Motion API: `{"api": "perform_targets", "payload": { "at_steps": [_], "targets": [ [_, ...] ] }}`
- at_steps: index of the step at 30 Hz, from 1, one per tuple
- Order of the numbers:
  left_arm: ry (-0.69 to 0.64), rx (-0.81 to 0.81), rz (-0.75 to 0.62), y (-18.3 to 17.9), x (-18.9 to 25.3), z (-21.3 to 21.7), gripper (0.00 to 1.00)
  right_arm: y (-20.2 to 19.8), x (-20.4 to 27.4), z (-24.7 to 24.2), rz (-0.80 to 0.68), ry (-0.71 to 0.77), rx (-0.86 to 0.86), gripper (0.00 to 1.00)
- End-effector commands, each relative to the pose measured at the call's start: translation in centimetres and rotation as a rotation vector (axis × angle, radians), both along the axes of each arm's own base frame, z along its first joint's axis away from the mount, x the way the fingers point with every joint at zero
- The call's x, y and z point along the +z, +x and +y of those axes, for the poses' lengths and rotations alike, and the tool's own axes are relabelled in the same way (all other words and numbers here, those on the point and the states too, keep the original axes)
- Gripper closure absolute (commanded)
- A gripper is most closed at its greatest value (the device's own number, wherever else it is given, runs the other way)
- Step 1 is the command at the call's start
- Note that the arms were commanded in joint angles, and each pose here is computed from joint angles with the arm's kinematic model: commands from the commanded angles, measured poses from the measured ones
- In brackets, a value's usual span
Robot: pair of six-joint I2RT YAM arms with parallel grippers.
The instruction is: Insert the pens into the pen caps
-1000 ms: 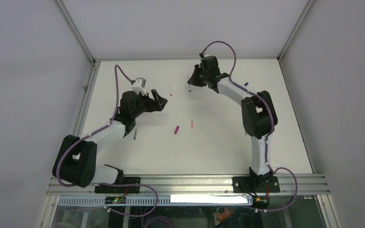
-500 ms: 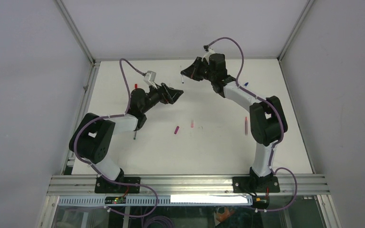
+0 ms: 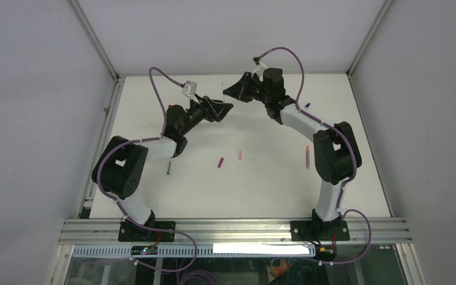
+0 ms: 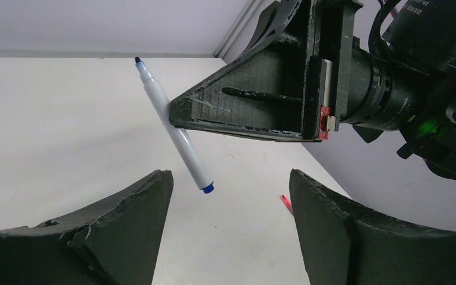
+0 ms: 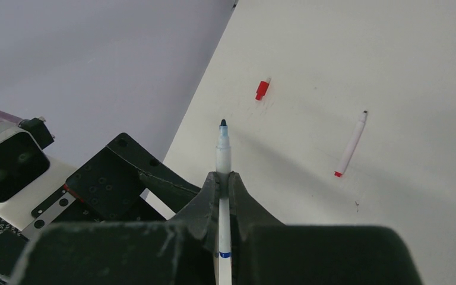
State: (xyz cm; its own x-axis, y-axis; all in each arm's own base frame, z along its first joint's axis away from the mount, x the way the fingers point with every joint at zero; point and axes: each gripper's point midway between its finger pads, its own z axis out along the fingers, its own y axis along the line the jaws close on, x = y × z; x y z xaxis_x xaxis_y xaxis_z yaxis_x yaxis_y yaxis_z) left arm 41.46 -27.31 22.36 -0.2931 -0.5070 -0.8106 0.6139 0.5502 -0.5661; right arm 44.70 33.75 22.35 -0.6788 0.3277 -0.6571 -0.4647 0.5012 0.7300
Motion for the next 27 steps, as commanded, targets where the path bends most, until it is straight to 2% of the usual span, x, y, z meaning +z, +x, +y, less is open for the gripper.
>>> {"api": "perform_targets", "payload": {
  "at_steps": [1,5,13,19,25,26,27],
  "targets": [
    [0.007,-0.022,-0.082,0.0,2.0,-1.4,0.27,-1.5,5.4,0.5,-0.116,0.078,0.062,1.00],
    [0.007,-0.019,-0.079,0.4,1.7,-1.7,0.32,-1.7,5.5,0.8,-0.119,0.081,0.073,1.00],
    [0.013,0.037,-0.082,1.0,1.5,-1.0,0.52,-1.9,5.3,0.9,-0.117,0.077,0.090,1.00],
    [0.011,0.089,-0.093,1.3,0.9,-0.1,0.57,-2.0,5.2,1.1,-0.117,0.079,0.110,1.00],
    [-0.003,0.109,-0.104,1.6,0.8,0.1,0.66,-2.3,5.1,1.3,-0.117,0.078,0.131,1.00],
    [-0.002,0.113,-0.102,1.6,0.7,0.2,0.69,-2.3,5.2,1.4,-0.118,0.078,0.133,1.00],
    [0.001,0.117,-0.102,1.7,0.6,0.2,0.78,-2.3,5.1,1.3,-0.117,0.078,0.133,1.00]
  ]
}}
